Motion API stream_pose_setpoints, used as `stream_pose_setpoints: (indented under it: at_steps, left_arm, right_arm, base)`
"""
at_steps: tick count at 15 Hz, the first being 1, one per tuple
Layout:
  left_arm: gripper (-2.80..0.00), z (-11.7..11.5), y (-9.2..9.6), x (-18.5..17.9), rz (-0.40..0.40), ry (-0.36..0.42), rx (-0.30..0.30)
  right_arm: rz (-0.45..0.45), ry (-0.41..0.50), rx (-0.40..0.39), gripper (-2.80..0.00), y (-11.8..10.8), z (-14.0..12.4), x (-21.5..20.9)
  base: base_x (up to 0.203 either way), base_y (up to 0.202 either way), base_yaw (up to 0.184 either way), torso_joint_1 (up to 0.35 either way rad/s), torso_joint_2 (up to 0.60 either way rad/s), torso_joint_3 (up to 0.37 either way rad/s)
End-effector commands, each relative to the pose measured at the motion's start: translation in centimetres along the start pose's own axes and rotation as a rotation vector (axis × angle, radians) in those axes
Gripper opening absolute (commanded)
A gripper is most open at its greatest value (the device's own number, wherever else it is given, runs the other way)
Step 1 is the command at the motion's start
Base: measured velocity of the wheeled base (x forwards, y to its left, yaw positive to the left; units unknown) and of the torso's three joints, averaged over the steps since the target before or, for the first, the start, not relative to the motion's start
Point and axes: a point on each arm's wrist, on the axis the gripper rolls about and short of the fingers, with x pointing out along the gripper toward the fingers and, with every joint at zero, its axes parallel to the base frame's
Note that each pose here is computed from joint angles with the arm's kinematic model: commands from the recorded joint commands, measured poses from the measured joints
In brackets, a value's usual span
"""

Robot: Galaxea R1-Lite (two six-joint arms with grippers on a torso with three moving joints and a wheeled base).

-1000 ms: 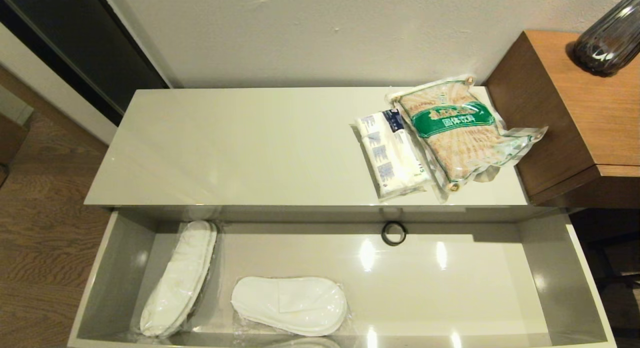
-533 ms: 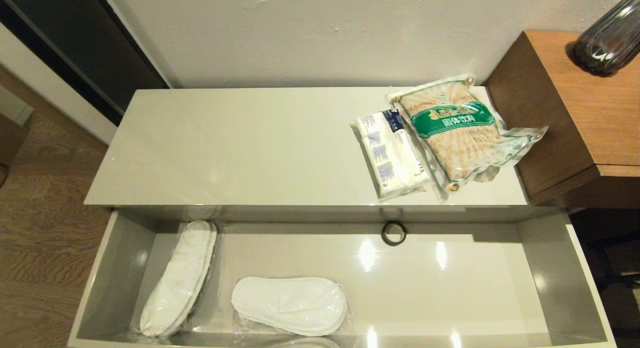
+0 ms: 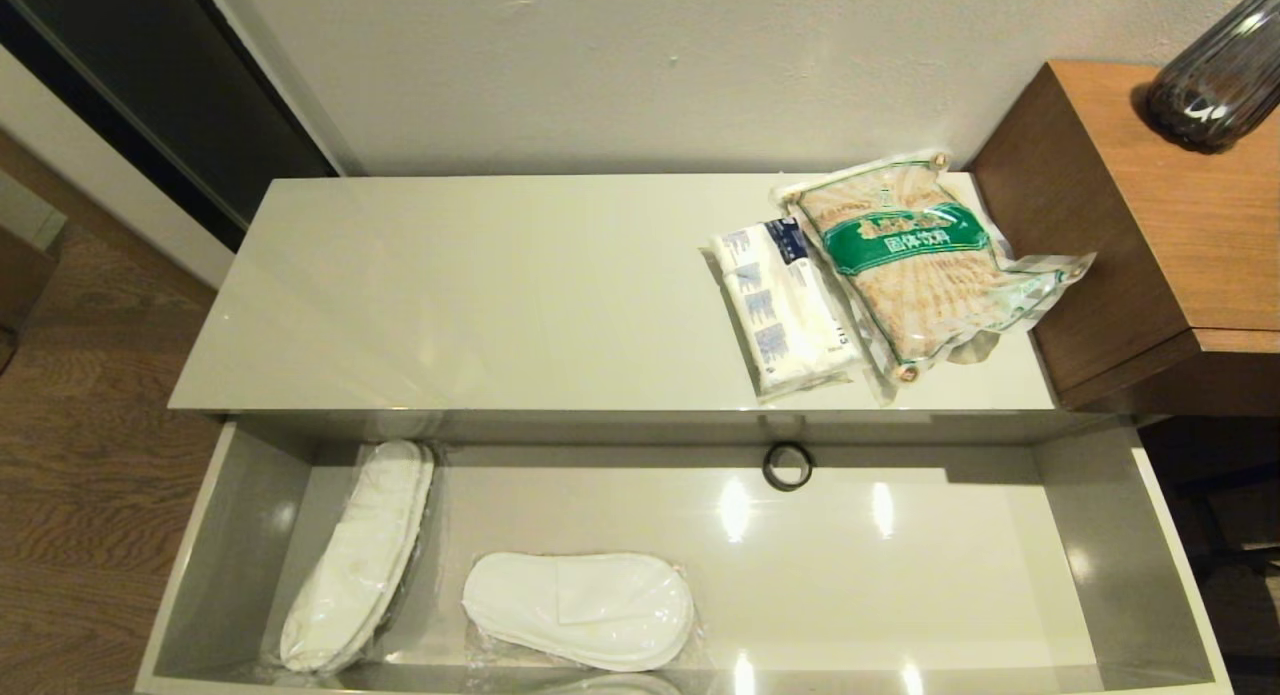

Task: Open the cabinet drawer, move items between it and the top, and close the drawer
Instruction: Pick up the solid drinks on the table

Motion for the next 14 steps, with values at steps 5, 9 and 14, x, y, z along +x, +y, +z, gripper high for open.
stream_pose_setpoints:
  at_steps: [5,9,14]
  left_arm:
    - [-2.8,0.01,0.0,0.01,0.001,0.001,0.0]
    - [-2.8,0.01,0.0,0.01,0.0,0.001,0.0]
    - [-2.8,0.01,0.0,0.01,0.001,0.001,0.0]
  right_arm:
    - [-0.001,0.001,0.012,-2.8,0.0,-0.1,0.06]
    - [-0.001,0.001,0.012,-2.8,0.0,-0.1,0.06]
    - [0.0,0.0,0.013,-2.8,0.0,-0.09,0.06]
  base:
    - [0.0,0.0,0.0,0.0,0.0,0.0]
    - [0.0,0.0,0.0,0.0,0.0,0.0]
    - [0.0,0.0,0.0,0.0,0.0,0.0]
